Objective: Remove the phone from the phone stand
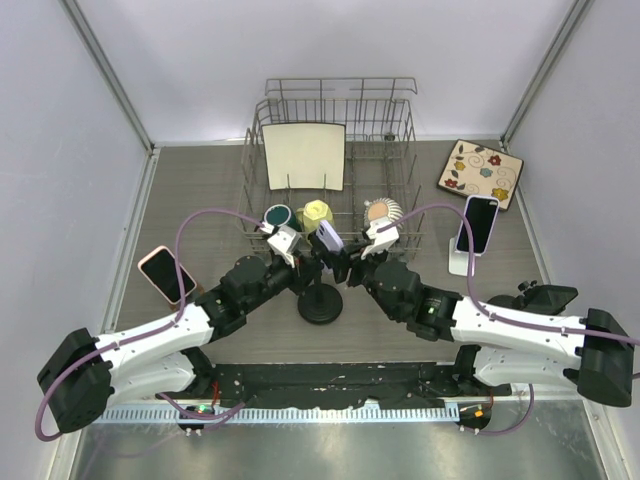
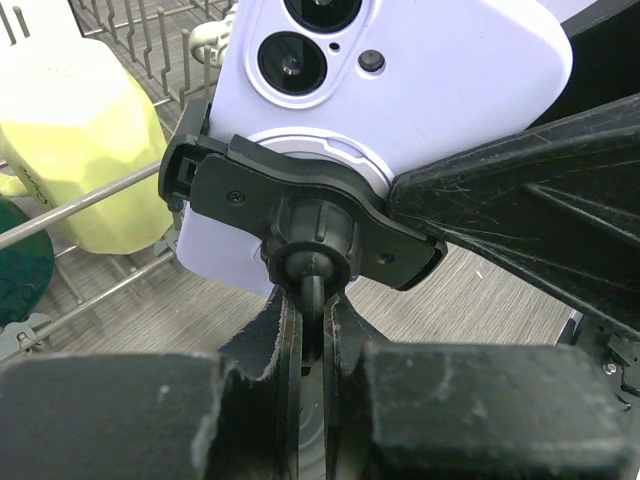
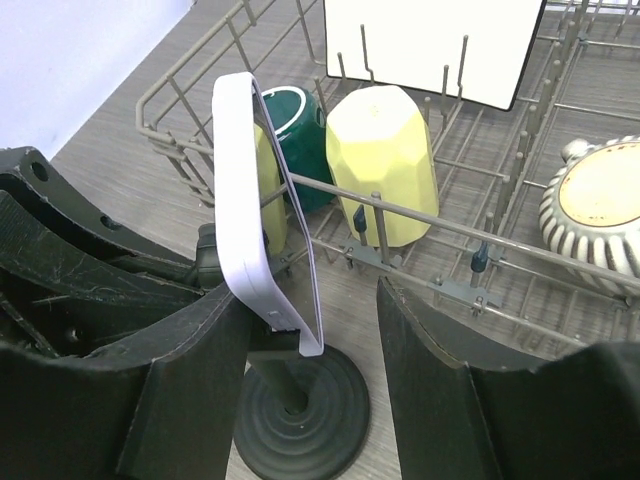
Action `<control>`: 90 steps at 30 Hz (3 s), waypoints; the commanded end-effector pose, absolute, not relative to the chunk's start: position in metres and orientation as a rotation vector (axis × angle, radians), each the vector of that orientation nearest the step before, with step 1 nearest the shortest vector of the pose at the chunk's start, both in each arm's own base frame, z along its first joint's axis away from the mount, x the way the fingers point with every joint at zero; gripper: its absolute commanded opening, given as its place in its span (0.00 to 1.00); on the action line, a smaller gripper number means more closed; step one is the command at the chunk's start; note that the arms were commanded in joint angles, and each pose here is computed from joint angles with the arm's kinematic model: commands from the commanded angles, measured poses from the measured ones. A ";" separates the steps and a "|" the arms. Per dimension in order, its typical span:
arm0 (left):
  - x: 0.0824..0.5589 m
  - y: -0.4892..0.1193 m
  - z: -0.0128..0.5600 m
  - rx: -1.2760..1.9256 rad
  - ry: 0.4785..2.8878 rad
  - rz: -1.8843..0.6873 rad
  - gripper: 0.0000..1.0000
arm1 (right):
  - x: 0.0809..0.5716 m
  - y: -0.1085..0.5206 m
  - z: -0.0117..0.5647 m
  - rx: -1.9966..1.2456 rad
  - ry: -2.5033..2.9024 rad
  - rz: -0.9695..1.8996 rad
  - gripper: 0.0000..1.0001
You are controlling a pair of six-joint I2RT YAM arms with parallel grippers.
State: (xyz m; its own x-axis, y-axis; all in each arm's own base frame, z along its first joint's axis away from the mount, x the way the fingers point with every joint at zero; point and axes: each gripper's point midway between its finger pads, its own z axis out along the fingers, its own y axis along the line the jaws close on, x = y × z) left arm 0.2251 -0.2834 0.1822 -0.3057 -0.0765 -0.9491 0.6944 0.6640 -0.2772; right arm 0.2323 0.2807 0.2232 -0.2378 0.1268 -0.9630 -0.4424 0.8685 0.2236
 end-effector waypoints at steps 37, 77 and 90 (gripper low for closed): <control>0.220 -0.294 0.201 0.457 1.673 -0.943 0.00 | 0.274 0.328 0.259 -0.313 1.631 0.586 0.01; 0.244 -0.196 0.146 0.195 1.850 -0.542 0.00 | 0.179 0.235 0.165 -0.938 2.087 0.077 0.01; 0.252 -0.173 0.152 0.110 1.852 -0.486 0.00 | 0.172 0.224 0.160 -1.021 2.128 0.023 0.01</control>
